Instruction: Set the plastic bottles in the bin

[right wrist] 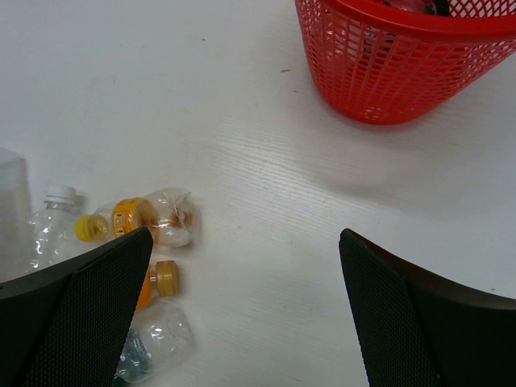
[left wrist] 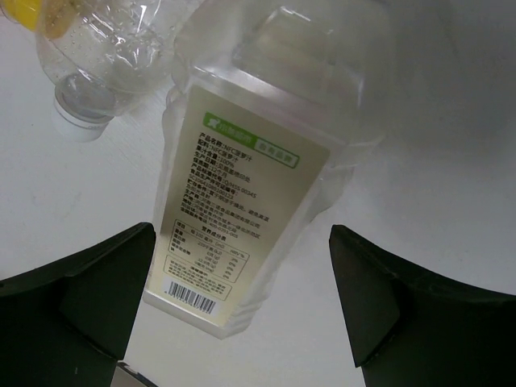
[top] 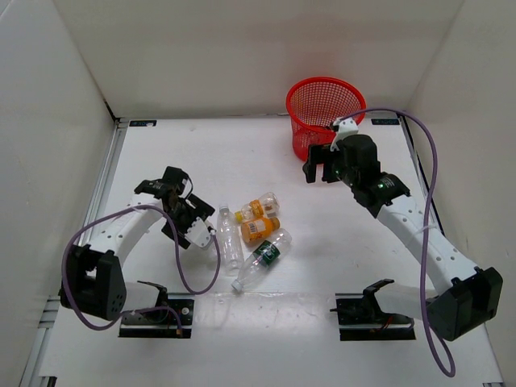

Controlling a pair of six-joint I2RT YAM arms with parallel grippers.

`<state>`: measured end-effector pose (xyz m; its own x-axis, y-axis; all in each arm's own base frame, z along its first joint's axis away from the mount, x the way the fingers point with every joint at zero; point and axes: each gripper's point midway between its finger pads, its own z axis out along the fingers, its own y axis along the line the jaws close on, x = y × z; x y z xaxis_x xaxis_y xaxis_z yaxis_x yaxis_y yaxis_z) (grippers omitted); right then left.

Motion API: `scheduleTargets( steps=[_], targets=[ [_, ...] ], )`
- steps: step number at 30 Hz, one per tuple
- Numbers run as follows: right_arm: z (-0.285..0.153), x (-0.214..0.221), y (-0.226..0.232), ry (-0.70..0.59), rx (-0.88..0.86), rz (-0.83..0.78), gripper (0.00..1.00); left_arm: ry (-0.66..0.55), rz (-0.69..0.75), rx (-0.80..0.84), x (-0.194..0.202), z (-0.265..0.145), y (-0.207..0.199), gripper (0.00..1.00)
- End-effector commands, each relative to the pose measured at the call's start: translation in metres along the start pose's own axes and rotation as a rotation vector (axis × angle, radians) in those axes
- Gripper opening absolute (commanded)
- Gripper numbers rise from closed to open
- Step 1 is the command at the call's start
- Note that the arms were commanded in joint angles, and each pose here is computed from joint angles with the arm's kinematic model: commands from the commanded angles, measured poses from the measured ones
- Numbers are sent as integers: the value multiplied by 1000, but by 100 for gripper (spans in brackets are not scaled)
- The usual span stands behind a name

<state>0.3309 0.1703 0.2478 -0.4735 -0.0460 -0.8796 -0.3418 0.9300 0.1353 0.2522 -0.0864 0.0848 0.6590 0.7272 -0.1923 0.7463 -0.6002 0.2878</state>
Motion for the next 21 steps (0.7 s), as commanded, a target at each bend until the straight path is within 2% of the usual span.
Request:
scheduleTargets(
  steps=[1, 7, 19, 20, 21],
  targets=[
    [2, -1, 11, -10, -55, 18, 100, -12, 549, -58, -11, -2, 35, 100],
    [9, 11, 15, 24, -78, 17, 100, -68, 561, -23, -25, 14, 32, 100],
    [8, 12, 20, 31, -109, 27, 100, -84, 477, 35, -14, 41, 28, 100],
    [8, 12, 20, 31, -109, 27, 100, -76, 452, 46, -16, 42, 30, 91],
    [8, 15, 20, 43, -107, 36, 100, -71, 430, 59, -16, 44, 31, 78]
  ],
)
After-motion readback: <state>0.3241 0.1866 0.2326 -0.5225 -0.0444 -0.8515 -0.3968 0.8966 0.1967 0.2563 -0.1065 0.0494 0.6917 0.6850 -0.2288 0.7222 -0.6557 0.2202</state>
